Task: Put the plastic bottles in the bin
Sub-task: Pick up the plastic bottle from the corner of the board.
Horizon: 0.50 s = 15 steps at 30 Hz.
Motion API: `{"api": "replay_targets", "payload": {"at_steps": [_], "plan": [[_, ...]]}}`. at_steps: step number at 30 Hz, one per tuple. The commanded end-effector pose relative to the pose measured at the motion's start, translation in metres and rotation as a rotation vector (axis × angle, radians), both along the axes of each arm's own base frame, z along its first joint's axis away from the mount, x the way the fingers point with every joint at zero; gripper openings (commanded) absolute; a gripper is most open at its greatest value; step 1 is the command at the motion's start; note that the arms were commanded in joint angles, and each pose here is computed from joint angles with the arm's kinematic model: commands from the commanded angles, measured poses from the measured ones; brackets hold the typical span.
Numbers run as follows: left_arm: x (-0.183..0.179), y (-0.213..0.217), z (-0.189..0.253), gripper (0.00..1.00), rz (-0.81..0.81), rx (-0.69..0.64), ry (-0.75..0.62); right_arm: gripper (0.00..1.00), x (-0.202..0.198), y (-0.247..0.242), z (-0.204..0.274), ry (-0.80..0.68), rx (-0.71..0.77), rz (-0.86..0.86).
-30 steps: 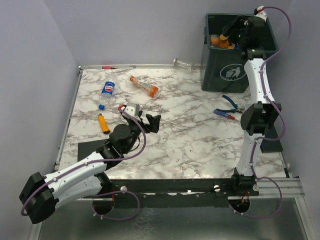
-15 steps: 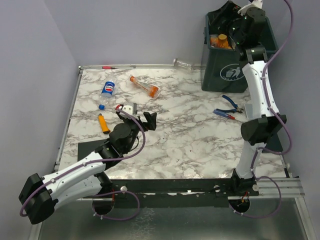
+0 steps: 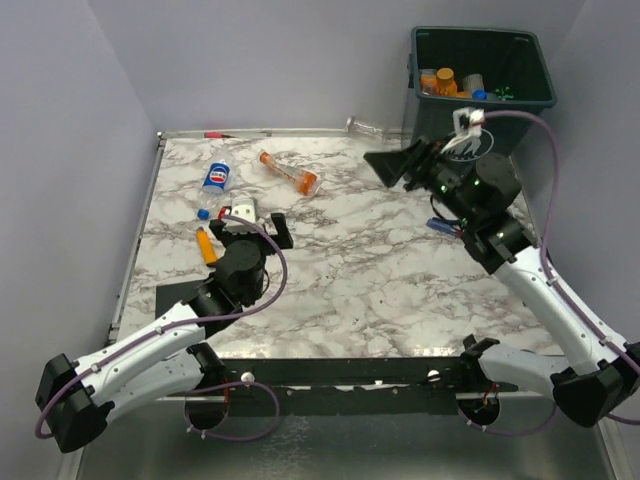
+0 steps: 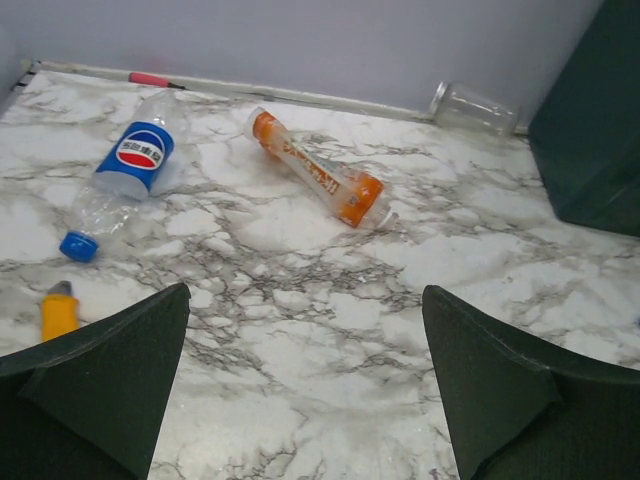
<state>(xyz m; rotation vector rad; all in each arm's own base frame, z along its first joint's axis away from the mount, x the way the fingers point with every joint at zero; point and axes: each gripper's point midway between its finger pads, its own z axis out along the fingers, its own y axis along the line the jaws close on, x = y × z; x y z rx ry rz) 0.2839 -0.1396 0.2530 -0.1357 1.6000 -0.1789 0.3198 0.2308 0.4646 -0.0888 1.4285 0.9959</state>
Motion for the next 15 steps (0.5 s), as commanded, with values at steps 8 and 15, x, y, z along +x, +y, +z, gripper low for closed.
{"api": "replay_targets", "payload": {"at_steps": [8, 15], "plan": [[0.059, 0.018, -0.004, 0.99, 0.096, 0.134, 0.228, 0.88, -0.061, -0.004, -0.217, 0.380, -0.084, 0.125], [0.133, 0.097, -0.042, 0.99, 0.266, 0.013, 0.455, 0.86, -0.092, -0.003, -0.279, 0.511, -0.053, 0.198]]}}
